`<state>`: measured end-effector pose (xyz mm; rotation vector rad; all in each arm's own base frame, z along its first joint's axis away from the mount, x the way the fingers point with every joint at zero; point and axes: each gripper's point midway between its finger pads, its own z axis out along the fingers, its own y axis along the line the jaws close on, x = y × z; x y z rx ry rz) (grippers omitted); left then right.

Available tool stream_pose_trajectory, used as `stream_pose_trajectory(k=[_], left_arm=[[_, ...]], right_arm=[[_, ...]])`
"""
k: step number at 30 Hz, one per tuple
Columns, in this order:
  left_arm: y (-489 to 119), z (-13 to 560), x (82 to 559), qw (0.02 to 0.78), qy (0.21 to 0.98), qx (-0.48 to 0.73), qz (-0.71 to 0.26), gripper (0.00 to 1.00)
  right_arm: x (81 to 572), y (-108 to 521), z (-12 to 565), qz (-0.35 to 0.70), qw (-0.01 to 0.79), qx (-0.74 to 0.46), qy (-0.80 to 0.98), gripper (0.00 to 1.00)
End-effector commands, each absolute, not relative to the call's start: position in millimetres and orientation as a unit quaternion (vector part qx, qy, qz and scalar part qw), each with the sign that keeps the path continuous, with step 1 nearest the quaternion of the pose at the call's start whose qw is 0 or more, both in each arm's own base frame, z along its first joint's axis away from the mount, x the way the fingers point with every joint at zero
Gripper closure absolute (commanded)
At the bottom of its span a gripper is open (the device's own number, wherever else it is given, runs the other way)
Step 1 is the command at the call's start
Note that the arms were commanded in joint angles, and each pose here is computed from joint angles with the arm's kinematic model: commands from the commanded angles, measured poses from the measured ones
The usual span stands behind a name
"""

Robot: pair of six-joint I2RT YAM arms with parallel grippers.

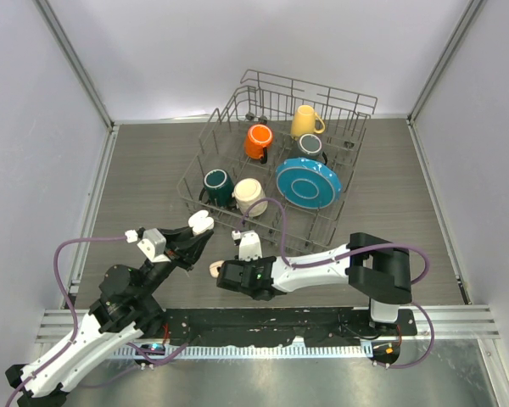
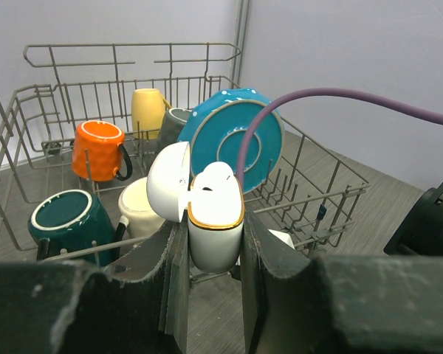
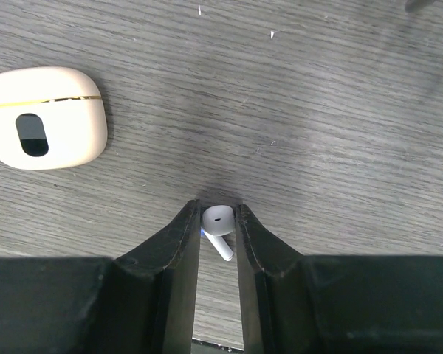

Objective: Insert the wireless bluetooth earbuds into the charging case
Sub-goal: Pick up the earbud from the center of the board.

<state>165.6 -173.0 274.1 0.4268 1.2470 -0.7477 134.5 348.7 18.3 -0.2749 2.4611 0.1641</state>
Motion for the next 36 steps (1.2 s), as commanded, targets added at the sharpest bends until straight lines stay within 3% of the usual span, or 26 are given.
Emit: stream_pose_trajectory(k=[1, 9, 14, 27, 36], left_arm=[[-169.3, 290.5, 163.1, 0.740, 0.547, 0.185, -0.345, 1.00], [-169.9, 290.7, 163.4, 0.740, 0.547, 0.186, -0.344, 1.00], [-171.2, 293.0, 164.0, 0.743, 0.543, 0.187, -0.345, 1.00], [-191.8, 309.9, 166.1, 0.753, 0.505, 0.208, -0.366, 1.00], [-213.9, 313.3, 165.7, 0.749, 0.483, 0.240, -0.386, 1.00]], right_arm=[[132.0, 347.8, 11.6, 0.066, 0.312, -0.105, 0.942, 0.81], [144.5, 342.5, 47.9, 0.081, 0.355, -0.070, 0.929, 0.94], [161.7, 339.2, 121.9, 0.141, 0.430, -0.018, 0.892, 0.99], [176.9, 307.3, 314.3, 0.405, 0.541, 0.141, 0.724, 0.99], [176.5, 316.2, 372.3, 0.496, 0.562, 0.160, 0.642, 0.99]])
